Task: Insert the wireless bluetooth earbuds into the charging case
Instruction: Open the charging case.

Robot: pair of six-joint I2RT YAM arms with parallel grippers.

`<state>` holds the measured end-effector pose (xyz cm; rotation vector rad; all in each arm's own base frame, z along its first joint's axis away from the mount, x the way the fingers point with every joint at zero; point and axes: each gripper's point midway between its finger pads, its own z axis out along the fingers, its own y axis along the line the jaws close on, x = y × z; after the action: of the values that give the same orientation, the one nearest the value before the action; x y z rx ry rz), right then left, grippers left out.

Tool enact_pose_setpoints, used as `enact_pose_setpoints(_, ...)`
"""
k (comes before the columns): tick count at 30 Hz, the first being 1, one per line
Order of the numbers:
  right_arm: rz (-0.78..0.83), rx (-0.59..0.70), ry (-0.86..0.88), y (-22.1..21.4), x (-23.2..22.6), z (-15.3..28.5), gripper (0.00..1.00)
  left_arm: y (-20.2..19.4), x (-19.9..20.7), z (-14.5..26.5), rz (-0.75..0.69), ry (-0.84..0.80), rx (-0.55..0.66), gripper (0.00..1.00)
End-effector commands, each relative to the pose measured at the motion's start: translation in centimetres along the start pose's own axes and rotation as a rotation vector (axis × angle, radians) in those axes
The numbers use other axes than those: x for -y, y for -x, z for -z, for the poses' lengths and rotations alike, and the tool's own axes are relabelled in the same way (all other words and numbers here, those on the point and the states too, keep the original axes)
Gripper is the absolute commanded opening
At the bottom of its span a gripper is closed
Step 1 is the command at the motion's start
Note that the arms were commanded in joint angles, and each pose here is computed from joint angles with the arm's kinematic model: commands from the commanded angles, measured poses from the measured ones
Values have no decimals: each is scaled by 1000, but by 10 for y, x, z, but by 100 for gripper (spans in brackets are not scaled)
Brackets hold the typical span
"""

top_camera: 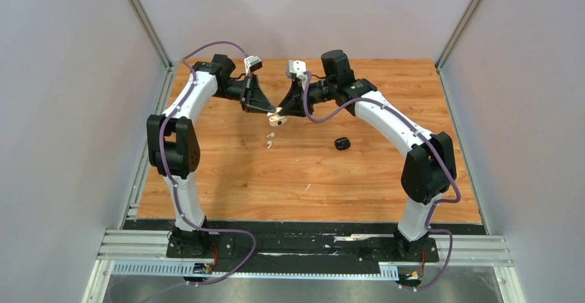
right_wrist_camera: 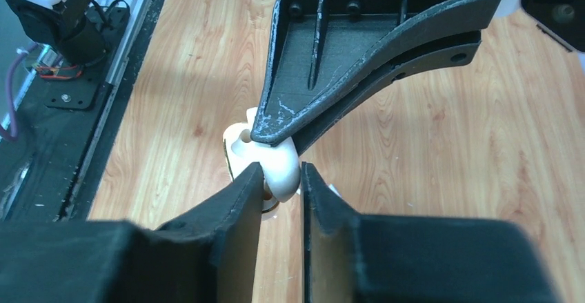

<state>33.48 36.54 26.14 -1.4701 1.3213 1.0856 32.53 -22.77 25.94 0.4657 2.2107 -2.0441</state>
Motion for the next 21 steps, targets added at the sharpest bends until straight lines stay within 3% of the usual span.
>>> enact_pose_setpoints(1,60,21,4,5,4,-2,13,-5,34,2,-49,-56,7,0)
enact_pose_setpoints(2,61,22,5,5,4,-2,7,-5,32,2,-51,-47,6,0)
enact_pose_setpoints(4,61,23,9,5,4,-2,0,-4,27,2,-70,-5,6,13)
enact_pose_setpoints(7,58,21,5,5,4,-1,0,0,18,5,-169,114,4,40)
enact_pose_setpoints(11,38,14,11,1,2,-1,0,16,23,16,-414,289,26,54)
enact_pose_setpoints(15,-6,10,27,-4,-1,-3,0,40,41,28,-734,402,110,64)
enact_pose_setpoints(21,-20,10,34,-4,-3,-3,0,23,32,21,-742,409,45,64)
